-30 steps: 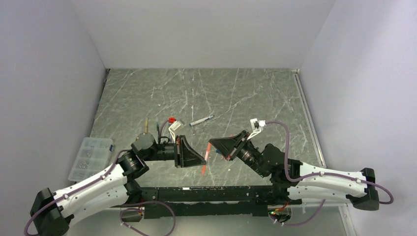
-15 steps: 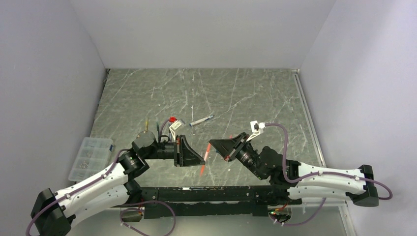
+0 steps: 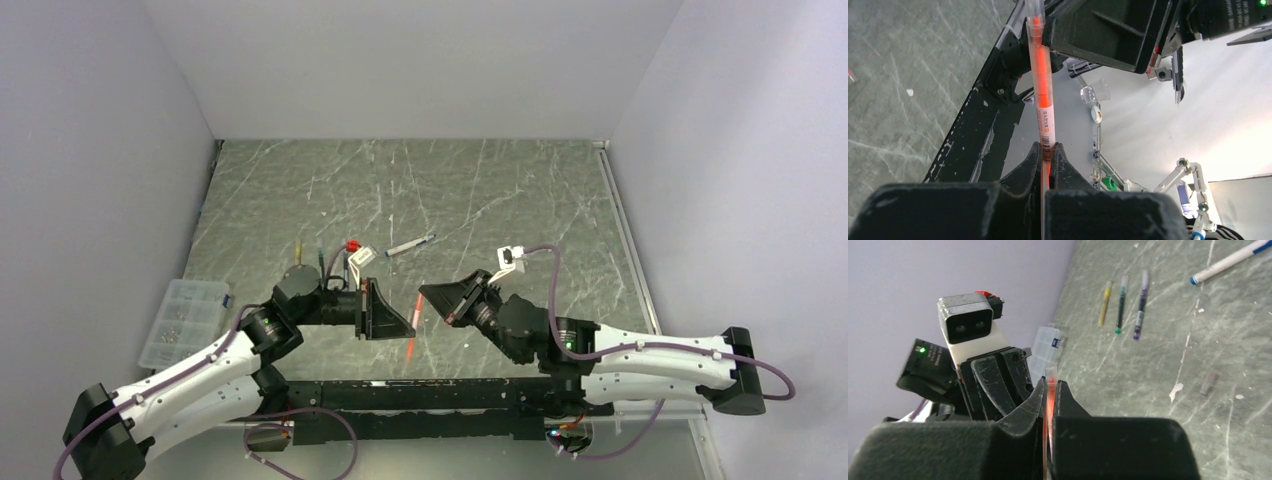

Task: Insert the pens into the pen caps
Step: Press the pen cap onto the pen.

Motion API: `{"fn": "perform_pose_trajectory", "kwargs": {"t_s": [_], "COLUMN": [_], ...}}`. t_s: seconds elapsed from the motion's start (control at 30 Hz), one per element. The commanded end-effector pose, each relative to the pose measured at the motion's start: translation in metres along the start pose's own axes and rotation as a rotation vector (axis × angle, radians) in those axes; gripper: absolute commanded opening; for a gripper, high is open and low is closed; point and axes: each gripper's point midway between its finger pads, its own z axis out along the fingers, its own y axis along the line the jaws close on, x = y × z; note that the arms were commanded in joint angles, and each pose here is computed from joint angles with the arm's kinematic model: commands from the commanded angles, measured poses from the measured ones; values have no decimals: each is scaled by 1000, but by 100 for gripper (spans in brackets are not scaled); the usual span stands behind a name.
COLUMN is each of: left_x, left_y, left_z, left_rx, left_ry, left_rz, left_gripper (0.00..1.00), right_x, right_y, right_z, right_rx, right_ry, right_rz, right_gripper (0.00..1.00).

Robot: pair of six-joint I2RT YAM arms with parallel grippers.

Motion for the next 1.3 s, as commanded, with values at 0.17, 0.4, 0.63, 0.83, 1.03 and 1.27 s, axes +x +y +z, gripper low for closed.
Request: {"fn": "perform_pose_trajectory", "kwargs": {"t_s": [0.17, 0.4, 0.63, 0.83, 1.03, 1.27], "left_x": [-64, -60, -56, -57, -55, -40], "left_y": [-14, 4, 13, 10, 12, 15], "left_z": [0, -2, -3, -4, -2, -9], "left_rx": [-58, -123, -120, -113, -115, -142], "left_ry": [-224, -230, -240, -237, -224, -167], "left_rz": [40, -16, -53, -47, -54, -53], "left_gripper": [4, 11, 20, 27, 29, 38], "right_x": [66, 74, 73, 71, 67, 52], "right_y": [-38, -52, -61, -62, -62, -62], "right_z": [-8, -6, -5, -6, -7, -5], "right_rx": [146, 187, 203, 200, 199, 208], "right_ry": [268, 296, 305, 298, 284, 244], "right_rz": [-33, 3, 36, 43, 47, 39], "right_gripper": [0, 0, 0, 0, 0, 0]}}
